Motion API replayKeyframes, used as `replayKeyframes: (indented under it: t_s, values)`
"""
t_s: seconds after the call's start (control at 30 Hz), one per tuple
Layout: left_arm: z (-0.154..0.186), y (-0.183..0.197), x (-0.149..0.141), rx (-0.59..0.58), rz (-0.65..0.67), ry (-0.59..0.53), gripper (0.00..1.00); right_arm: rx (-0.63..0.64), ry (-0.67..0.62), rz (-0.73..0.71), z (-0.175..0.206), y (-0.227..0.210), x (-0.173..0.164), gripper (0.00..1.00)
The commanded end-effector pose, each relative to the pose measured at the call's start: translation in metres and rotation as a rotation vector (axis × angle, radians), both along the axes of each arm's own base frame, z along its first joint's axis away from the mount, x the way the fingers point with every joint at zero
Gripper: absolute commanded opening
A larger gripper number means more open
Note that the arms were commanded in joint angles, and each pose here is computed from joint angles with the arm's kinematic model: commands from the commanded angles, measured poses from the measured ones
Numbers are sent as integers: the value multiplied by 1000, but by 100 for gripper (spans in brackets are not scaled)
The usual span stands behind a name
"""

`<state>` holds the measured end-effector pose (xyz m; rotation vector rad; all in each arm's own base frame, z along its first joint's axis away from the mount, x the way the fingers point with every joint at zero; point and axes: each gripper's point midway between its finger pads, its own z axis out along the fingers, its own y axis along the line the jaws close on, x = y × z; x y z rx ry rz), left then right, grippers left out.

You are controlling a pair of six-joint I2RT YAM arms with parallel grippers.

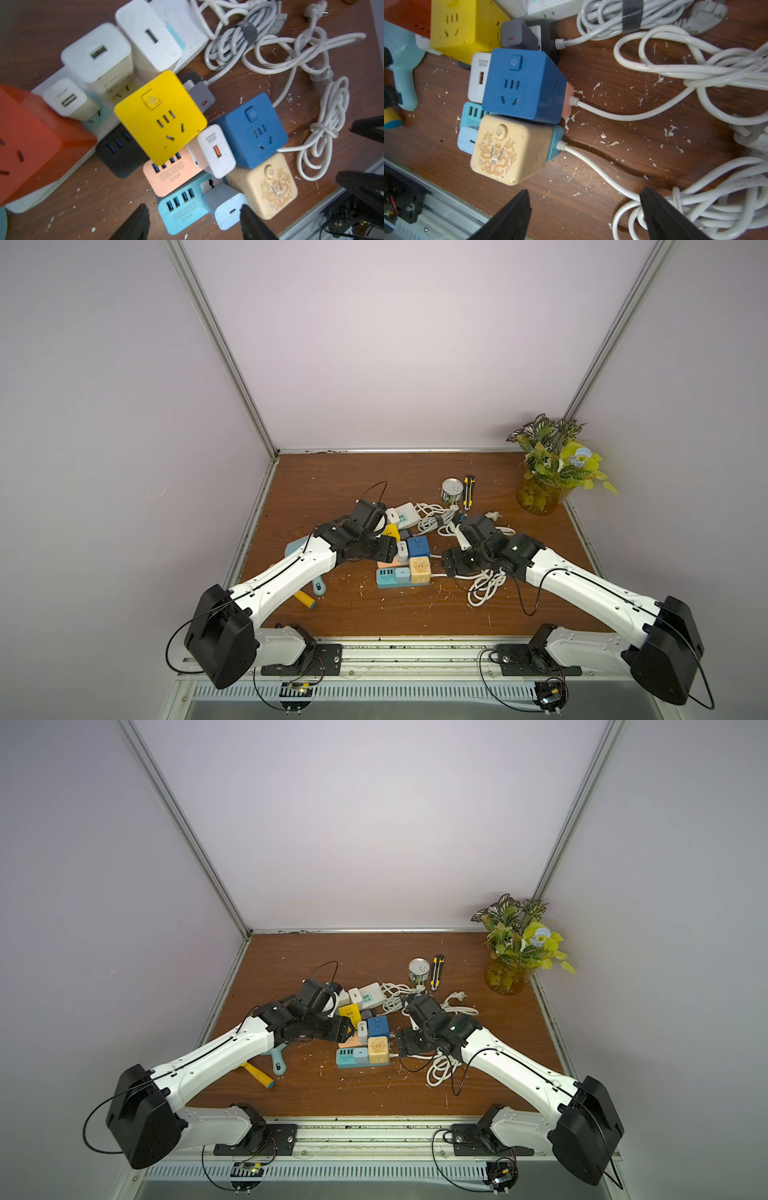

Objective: Pull the plug off the socket
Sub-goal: Move the socket to the center of the board.

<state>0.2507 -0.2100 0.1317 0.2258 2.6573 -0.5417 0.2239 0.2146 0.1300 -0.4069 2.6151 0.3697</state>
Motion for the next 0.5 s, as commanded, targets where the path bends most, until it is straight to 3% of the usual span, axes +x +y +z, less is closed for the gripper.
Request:
replayKeyframes:
  t_s: [0.0,0.17,0.33,0.47]
  values:
    - [-9,19,-14,-79,286,95,66,17,-26,44,11,19,2,91]
    - [-29,37,-32,-301,721,258,64,10,-22,83,6,39,-2,92]
    - [-45,40,-30,-558,1106,410,63,-1,-41,93,7,45,2,92]
    - [-66,33,-40,-633,1360,599,64,-12,-84,97,16,45,8,93]
